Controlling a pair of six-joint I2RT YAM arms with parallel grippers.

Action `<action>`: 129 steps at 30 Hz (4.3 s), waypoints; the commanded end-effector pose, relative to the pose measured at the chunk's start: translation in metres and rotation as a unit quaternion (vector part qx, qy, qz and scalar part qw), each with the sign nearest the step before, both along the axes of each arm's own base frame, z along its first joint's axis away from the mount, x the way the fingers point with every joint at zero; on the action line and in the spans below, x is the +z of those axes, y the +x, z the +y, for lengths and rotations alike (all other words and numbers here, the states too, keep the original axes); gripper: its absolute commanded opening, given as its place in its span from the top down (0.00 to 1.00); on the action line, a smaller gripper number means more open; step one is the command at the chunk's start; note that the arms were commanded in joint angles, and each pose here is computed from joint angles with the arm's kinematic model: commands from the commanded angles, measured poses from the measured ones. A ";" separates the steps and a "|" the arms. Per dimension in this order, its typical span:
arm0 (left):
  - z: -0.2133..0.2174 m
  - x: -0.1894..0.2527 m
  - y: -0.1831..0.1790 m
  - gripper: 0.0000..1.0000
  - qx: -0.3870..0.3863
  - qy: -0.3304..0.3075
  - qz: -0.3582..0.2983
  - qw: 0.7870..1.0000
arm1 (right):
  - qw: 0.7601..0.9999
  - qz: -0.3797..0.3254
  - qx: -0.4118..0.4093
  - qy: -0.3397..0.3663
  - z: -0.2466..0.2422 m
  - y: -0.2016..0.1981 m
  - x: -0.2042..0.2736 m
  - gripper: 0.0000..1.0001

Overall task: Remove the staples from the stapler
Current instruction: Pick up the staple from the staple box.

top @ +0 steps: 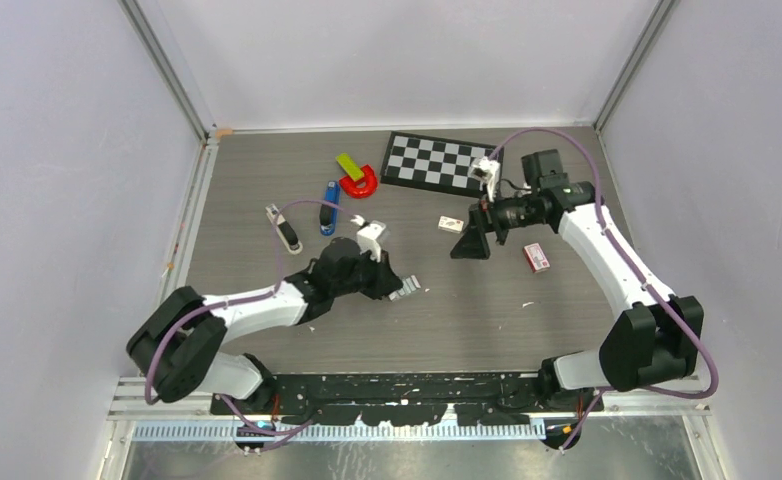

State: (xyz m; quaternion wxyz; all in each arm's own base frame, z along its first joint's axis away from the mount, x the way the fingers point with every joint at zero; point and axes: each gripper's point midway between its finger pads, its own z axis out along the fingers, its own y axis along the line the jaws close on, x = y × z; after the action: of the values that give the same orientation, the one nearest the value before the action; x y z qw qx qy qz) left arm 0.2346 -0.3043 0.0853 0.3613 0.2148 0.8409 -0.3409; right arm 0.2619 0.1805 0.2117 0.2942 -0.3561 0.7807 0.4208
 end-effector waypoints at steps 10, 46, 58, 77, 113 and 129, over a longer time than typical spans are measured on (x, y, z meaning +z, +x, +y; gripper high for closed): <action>0.019 0.095 0.024 0.91 0.154 -0.344 -0.004 0.926 | 0.998 -0.038 0.032 -0.048 0.058 -0.004 -0.033 0.00; 0.098 -0.112 0.028 0.53 0.379 -0.269 0.276 0.841 | 0.999 -0.019 0.039 -0.028 0.052 -0.007 -0.026 0.01; 0.099 -0.072 0.029 0.53 0.308 -0.254 0.168 0.902 | 0.975 -0.121 0.086 -0.163 0.076 0.000 -0.062 0.01; 0.205 0.032 -0.018 0.00 0.380 -0.141 -0.083 0.910 | 0.950 -0.109 0.078 -0.280 0.184 0.058 -0.135 0.01; 0.194 0.035 -0.027 0.00 0.341 -0.139 -0.075 0.927 | 0.937 -0.082 0.085 -0.329 0.195 0.049 -0.178 0.81; 0.136 0.079 -0.036 0.01 0.190 -0.264 -0.094 0.941 | 0.981 -0.039 0.106 -0.155 0.174 0.017 -0.074 0.87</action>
State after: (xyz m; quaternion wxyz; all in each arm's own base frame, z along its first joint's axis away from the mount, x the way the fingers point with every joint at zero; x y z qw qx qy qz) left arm 0.1992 -0.1471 0.1242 0.5120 -0.0650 0.7663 -0.3826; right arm 0.2893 0.3544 0.0678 0.1761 -0.5074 0.8149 0.2180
